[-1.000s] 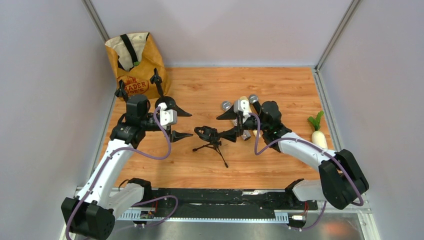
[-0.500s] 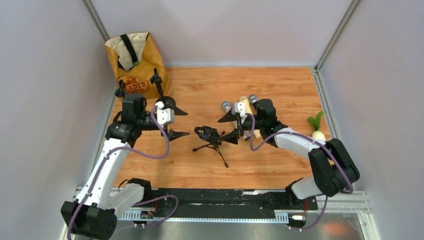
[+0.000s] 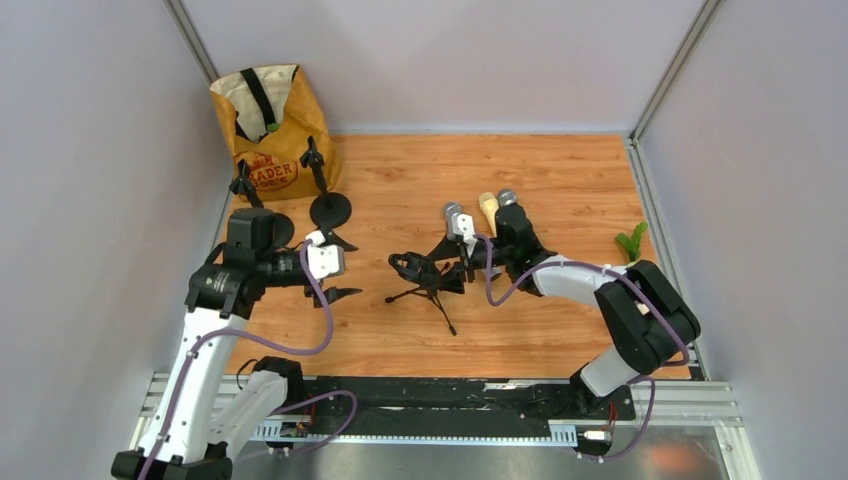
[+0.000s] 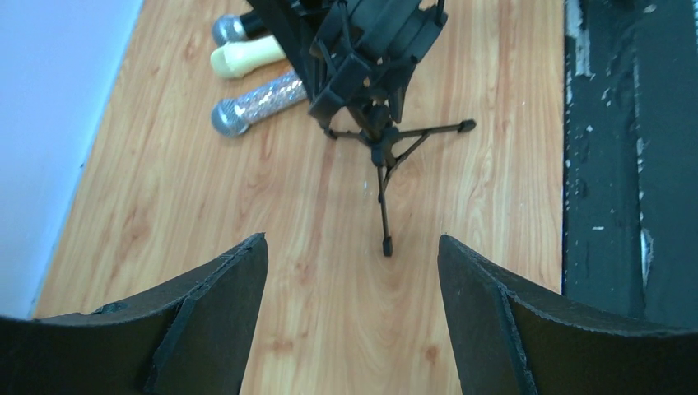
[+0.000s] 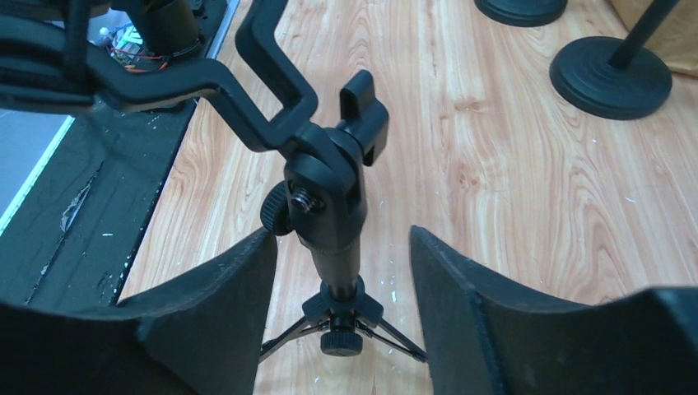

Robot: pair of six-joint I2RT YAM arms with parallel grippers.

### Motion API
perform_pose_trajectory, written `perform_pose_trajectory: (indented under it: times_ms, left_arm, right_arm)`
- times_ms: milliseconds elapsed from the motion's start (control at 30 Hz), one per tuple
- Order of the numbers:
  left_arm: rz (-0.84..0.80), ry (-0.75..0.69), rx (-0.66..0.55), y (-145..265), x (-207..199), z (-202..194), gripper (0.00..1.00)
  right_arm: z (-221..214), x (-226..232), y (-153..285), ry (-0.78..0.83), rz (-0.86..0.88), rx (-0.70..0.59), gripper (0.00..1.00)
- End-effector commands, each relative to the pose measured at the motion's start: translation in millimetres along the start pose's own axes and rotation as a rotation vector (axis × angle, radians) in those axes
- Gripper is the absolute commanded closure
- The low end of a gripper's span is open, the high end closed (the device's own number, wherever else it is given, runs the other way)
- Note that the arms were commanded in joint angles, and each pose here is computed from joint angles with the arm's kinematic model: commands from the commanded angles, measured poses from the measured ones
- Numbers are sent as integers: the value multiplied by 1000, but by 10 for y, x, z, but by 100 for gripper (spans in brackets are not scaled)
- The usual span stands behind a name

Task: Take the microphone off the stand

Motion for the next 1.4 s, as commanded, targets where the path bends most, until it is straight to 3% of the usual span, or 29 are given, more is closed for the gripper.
perform_pose_trajectory:
  times_ms: [0,200,433,733,900,967,1100,1367]
  left_arm:
    - [89,65,127,116,-87,-132,17]
    - [173,128,200,159,-149,-279,17]
    - [242,159,209,221,-188,-264,17]
    - [361,170,377,586,-292,-186,17]
    - [514,5,459,884,-394,-50,16]
    - [642,-52,404,983,-383,99,1]
    - [693,-55,312,1035,-308,355,0]
    - [646,0,324,921,-178,238,0]
  right_arm:
    - [119,-67,-100,72,19,-33,41]
    - [125,-89,-137,65,11,-46,78]
    - [310,-269,-227,55,-57,-90,100]
    - [719,-951,-514,-28,-204,-104,100]
    - [845,-1461,-673,-21,-323,-94,100]
    - [880,-1685,-744,-11,-372,-99,100]
    - [904,-2133,-825,-22,-479,-141,100]
    - [667,-2751,-887,-27,-571,-166,100]
Point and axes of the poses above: each gripper's point midway between its finger pads, its own y axis back along the fingers, its own x axis along the line the jaws close on, z = x × y, the point moved 7 cm from there along y, back along the fingers, and after that the axes turned 3 degrees about -y, right-handed, at the moved point
